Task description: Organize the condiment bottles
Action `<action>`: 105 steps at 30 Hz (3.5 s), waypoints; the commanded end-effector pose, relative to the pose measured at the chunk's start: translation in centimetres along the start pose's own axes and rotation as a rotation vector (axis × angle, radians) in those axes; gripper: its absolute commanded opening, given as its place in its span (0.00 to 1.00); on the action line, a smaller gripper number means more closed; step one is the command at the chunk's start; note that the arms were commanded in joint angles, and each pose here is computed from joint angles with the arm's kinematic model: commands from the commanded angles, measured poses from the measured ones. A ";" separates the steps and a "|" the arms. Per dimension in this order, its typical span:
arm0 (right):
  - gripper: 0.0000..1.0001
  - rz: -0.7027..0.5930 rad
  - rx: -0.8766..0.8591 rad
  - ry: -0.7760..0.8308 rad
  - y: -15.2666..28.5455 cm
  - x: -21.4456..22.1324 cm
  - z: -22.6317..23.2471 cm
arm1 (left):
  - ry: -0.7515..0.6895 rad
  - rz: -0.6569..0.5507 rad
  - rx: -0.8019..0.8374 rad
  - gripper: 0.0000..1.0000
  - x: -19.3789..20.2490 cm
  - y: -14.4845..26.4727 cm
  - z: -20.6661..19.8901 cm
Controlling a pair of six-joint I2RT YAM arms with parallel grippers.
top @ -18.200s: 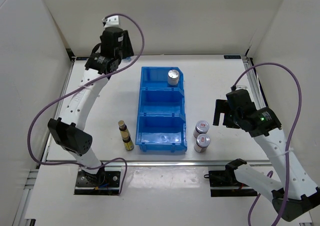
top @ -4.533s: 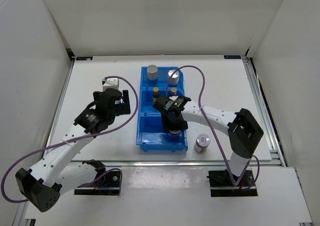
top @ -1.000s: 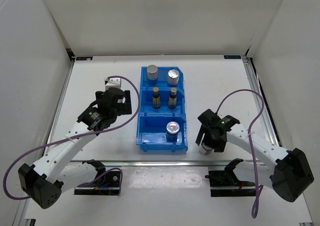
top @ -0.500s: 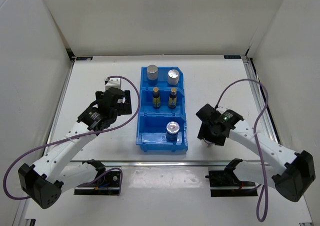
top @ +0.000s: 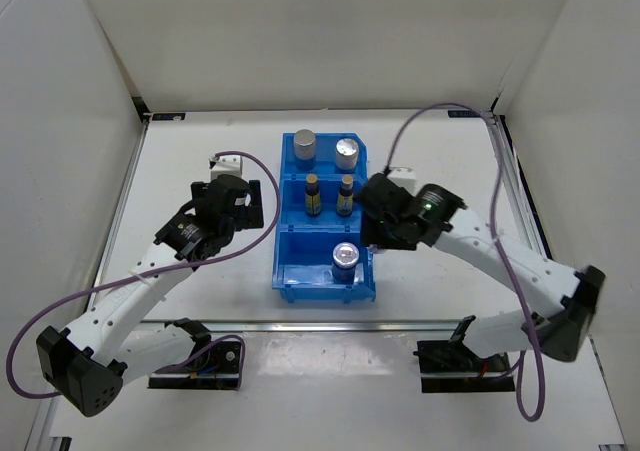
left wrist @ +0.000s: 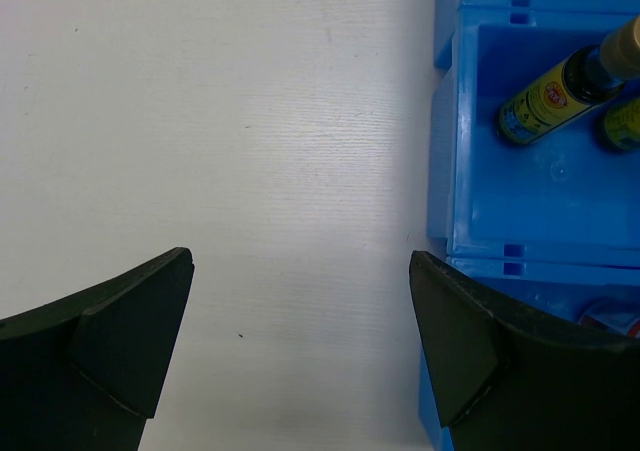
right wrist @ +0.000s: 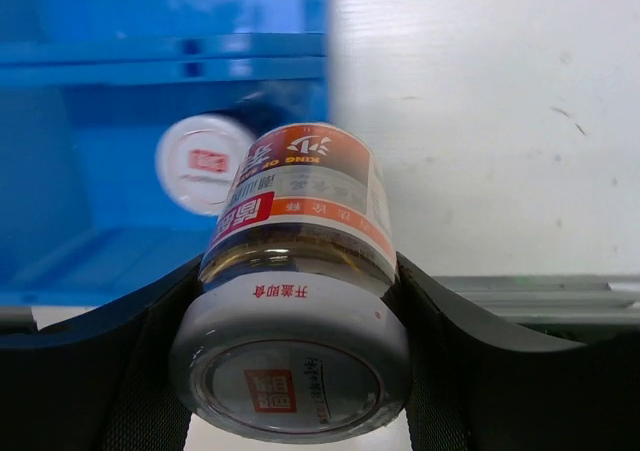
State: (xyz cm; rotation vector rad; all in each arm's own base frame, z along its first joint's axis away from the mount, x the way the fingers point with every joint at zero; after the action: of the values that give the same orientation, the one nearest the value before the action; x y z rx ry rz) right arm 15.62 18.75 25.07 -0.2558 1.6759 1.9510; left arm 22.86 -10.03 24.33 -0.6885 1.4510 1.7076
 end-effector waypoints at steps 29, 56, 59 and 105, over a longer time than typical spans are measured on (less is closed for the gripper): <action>0.00 0.322 -0.202 0.359 -11.8 9.4 16.1 | 0.040 -0.071 -0.018 1.00 -1.1 1.4 1.1; 1.00 -0.258 -0.415 0.426 7.9 -4.2 9.7 | 0.113 -0.146 -0.063 1.00 -1.6 3.2 2.7; 1.00 -0.388 -0.355 0.333 10.2 -6.5 5.0 | 0.102 -0.129 -0.057 1.00 -1.4 2.8 2.4; 1.00 -0.347 0.418 0.086 -0.3 -6.3 -11.5 | 0.062 -0.059 -0.114 1.00 -0.7 0.7 1.7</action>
State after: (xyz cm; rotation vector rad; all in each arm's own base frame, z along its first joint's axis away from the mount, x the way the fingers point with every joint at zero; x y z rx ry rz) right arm 18.57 6.49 25.09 -0.4604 1.9195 1.3429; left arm 22.75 -8.81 25.39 -0.8092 1.3845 1.7424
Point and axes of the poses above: each gripper's point midway between its finger pads, its own y axis back along the fingers, its own z axis along the line the jaws close on, x = y × z, the point moved 6 cm from there along y, back along the fingers, and after that the axes turned 12 degrees about -y, right-handed, at the moved point
